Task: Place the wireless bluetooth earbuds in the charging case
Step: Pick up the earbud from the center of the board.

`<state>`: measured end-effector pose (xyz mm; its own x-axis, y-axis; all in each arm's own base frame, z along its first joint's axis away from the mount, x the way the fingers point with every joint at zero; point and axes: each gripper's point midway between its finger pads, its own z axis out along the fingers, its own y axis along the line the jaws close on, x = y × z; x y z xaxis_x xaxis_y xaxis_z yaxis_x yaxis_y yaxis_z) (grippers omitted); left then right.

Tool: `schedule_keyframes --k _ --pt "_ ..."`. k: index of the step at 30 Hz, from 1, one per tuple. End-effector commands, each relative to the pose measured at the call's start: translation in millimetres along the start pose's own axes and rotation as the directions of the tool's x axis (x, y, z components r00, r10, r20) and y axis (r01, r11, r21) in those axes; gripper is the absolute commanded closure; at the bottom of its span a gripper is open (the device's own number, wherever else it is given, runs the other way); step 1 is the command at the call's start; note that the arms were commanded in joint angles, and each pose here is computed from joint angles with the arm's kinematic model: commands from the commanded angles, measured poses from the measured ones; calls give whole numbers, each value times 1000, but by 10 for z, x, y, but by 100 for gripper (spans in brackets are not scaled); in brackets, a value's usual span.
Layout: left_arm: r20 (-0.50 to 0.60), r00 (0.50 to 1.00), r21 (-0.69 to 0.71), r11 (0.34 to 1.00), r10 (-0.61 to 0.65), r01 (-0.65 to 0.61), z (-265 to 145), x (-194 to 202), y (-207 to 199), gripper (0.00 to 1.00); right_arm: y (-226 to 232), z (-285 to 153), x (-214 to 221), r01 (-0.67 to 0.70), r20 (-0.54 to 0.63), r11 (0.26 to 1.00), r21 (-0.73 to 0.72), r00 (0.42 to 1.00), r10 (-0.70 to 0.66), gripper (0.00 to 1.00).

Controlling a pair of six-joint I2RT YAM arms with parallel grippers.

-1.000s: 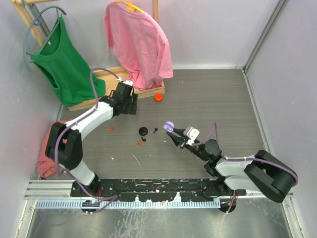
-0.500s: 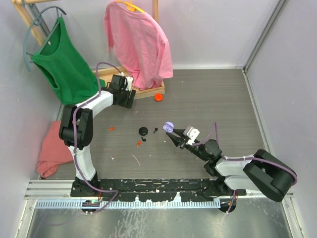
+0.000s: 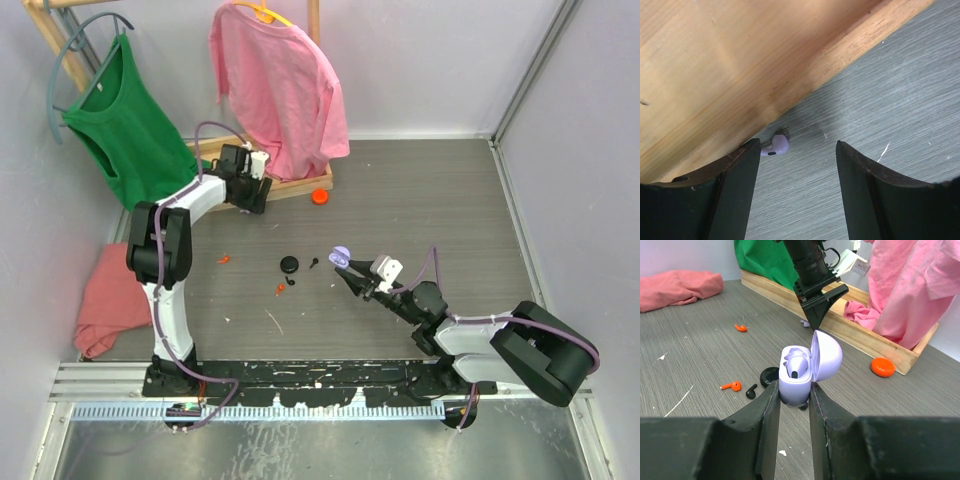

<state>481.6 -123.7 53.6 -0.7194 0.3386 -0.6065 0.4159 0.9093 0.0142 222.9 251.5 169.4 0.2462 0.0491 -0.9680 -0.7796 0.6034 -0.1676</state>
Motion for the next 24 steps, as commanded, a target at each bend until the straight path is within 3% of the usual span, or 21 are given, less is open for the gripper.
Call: schedule_keyframes --k 1,14,24 --pt "-10 1000 42 999 12 -12 43 -36 -23 37 0 45 -224 11 87 1000 -3 996 -10 99" --pt "-102 994 18 999 -37 39 -2 197 -10 46 11 47 -233 6 89 1000 -9 996 -5 99" --pt "-136 988 -12 997 -75 74 21 228 23 62 10 42 -254 3 94 1000 -9 996 -3 99"
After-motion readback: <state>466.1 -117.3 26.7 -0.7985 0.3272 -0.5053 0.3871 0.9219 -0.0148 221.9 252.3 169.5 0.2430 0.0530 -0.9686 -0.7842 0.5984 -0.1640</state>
